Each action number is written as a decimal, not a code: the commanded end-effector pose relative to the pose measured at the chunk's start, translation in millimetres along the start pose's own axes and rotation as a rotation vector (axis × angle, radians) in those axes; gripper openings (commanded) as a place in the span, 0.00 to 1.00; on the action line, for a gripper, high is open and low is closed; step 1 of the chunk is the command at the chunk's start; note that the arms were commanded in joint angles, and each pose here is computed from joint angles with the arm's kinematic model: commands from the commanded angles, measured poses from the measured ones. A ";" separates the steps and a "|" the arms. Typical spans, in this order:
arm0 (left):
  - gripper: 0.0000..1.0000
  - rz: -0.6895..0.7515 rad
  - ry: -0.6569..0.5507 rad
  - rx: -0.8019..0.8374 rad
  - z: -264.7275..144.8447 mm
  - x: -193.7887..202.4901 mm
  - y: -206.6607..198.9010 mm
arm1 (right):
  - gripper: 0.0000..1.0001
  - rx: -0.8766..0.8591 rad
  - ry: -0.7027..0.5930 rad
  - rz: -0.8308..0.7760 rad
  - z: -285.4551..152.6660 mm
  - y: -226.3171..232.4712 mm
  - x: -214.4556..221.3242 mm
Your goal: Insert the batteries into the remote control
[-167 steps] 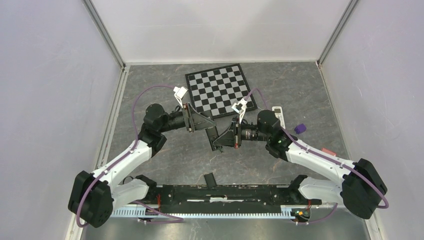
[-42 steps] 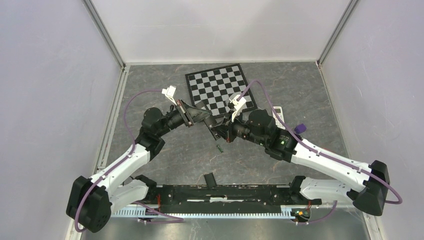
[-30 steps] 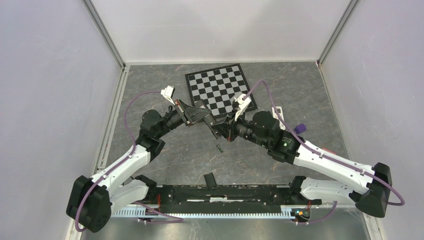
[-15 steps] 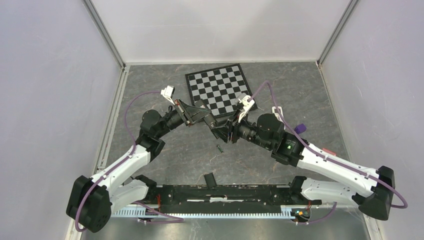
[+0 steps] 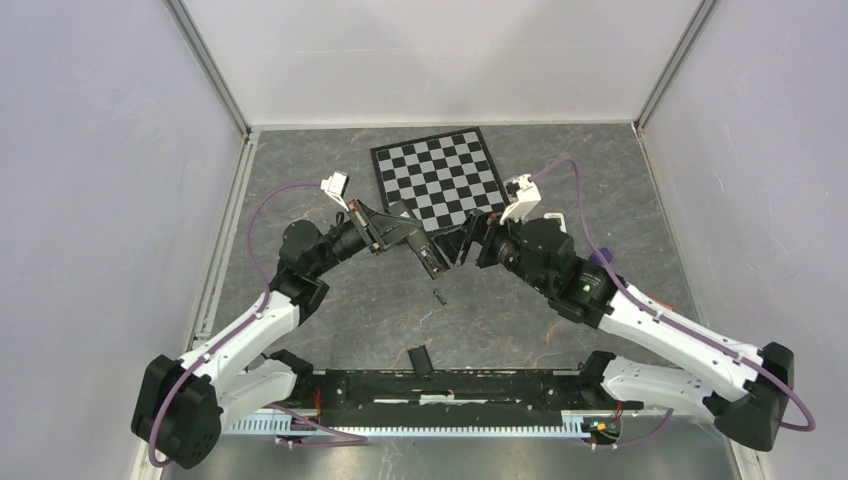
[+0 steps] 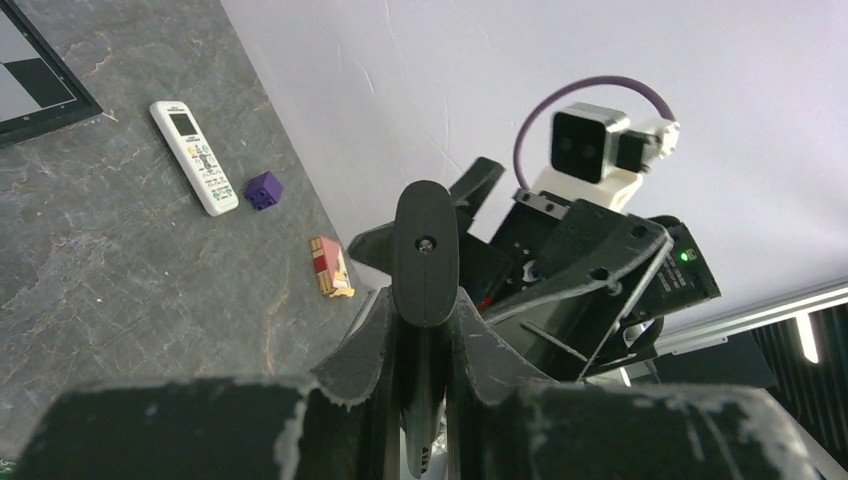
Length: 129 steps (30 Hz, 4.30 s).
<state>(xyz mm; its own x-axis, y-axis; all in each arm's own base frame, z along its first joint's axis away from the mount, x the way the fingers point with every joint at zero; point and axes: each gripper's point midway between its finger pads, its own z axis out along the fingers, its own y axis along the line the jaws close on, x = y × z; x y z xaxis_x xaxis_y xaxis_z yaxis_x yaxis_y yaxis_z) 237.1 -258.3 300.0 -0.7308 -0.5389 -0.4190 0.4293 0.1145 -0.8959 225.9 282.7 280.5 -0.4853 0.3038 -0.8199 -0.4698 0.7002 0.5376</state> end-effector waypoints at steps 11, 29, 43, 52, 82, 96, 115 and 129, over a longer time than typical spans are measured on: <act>0.02 0.092 -0.038 0.022 6.3 -9.0 -1.8 | 0.98 -0.147 0.087 0.381 12.9 34.0 0.2; 0.02 0.111 -0.036 -0.205 0.9 -11.3 35.5 | 0.96 -0.202 0.052 0.070 13.5 22.4 1.3; 0.02 0.137 0.209 -1.015 -47.5 16.6 181.8 | 0.78 -0.061 0.352 -0.229 27.3 -78.5 124.3; 0.02 0.232 0.342 -1.305 -44.4 44.5 221.4 | 0.73 0.053 0.448 -0.262 32.5 -116.3 160.0; 0.02 0.633 0.399 -1.612 -29.9 41.8 212.4 | 0.51 -0.024 0.437 0.104 37.3 -86.7 201.3; 0.02 0.699 0.361 -1.658 -18.1 42.4 200.2 | 0.45 0.167 0.423 0.196 -1.7 -147.1 209.7; 0.02 0.538 -0.055 -1.409 -90.6 -43.5 114.7 | 0.65 0.277 0.497 -0.048 48.6 -89.3 223.9; 0.02 0.571 -0.214 -1.244 -128.1 -62.6 72.6 | 0.43 0.572 0.448 -0.125 71.6 -98.4 237.6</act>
<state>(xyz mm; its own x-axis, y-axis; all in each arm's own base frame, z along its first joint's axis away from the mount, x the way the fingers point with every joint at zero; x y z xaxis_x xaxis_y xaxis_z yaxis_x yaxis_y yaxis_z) 238.5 -111.5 240.0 -0.5045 -0.2964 -0.8110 -0.2106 0.9531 -0.2173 203.2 338.8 21.4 -0.7793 -0.0296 -0.6259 -0.2215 0.9474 0.2310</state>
